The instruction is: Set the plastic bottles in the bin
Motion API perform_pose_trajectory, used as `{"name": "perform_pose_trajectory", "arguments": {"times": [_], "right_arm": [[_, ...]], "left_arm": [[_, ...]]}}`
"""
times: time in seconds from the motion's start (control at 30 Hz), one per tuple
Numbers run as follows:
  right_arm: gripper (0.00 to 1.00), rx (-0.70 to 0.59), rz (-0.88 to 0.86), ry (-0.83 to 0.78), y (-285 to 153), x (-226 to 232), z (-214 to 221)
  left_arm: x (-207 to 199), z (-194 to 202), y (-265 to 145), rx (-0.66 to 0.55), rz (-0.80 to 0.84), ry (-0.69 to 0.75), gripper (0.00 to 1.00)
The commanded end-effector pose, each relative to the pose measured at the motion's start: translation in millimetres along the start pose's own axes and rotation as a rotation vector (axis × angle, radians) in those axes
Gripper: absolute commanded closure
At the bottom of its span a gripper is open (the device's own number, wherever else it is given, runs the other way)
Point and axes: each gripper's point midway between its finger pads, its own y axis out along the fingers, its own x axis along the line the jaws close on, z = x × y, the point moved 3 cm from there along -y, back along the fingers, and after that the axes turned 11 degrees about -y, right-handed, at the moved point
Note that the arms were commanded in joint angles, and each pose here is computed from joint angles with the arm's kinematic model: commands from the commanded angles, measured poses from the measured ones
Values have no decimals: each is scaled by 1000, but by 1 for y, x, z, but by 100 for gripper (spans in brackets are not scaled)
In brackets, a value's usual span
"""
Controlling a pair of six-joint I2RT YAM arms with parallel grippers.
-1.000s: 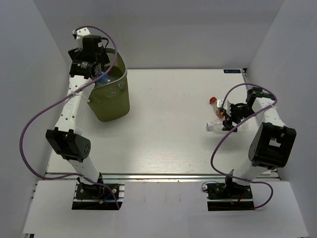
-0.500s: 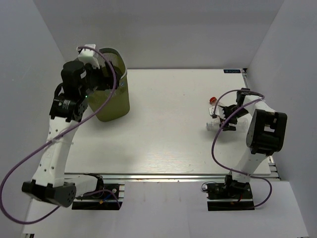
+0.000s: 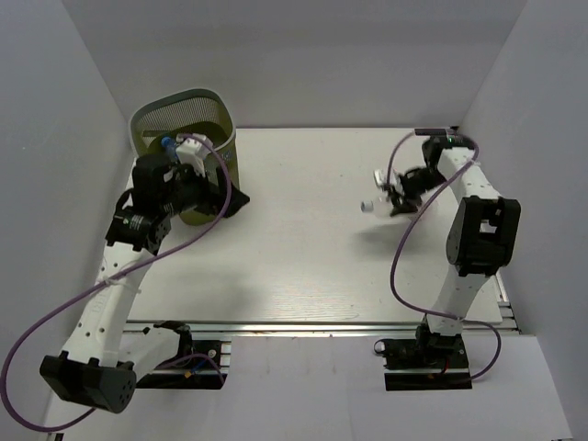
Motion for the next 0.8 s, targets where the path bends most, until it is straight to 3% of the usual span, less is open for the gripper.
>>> {"name": "perform_pose_trajectory", "arguments": {"times": [0.0,0.03,0.07,0.1,0.17,0.2,0.23,0.3,0.33,0.37,0.43,0.47,0.6,0.77], "right_arm": [[89,-297,245,-61,-51,-83,-111],[89,-327,261,-76,-54,-96,-124],[89,-446,240,-69,-43,-109,-158],[89,-468,315,-128,-68,-141,-186],[89,-573,360,-163,-70,-173,-239],[89,-595,456,-269,-77,-196,-255],[89,-679,533,-243,-90,-217,-289],[89,-758,675,-368,-88,-230,-332],[89,-826,724,-422,-114,-233,-366],[88,-860,666,-378,-71,-249,-375],[88,-978,792,-441,-114,-258,-421],[88,-1038,865,-471,-101,-266,-439],[87,-1089,1016,-652,-94,-260,-483],[85,-1182,1020,-652,-75,-250,-511]], "left_arm": [[-14,32,-11,65,115,-39,1],[-17,40,-11,78,138,-49,1],[-12,55,-12,98,130,-74,1],[-13,58,-12,91,143,-80,1],[-8,73,-11,111,134,-119,1],[-5,75,-11,109,122,-121,1],[-5,79,-13,109,121,-121,1],[-2,85,-15,123,104,-132,1],[-2,89,-17,131,100,-137,1],[-2,89,-17,131,100,-137,1],[3,101,-19,159,78,-165,1],[3,103,-20,158,78,-165,1],[11,129,-21,199,57,-228,1],[7,131,-27,169,68,-243,1]]}}
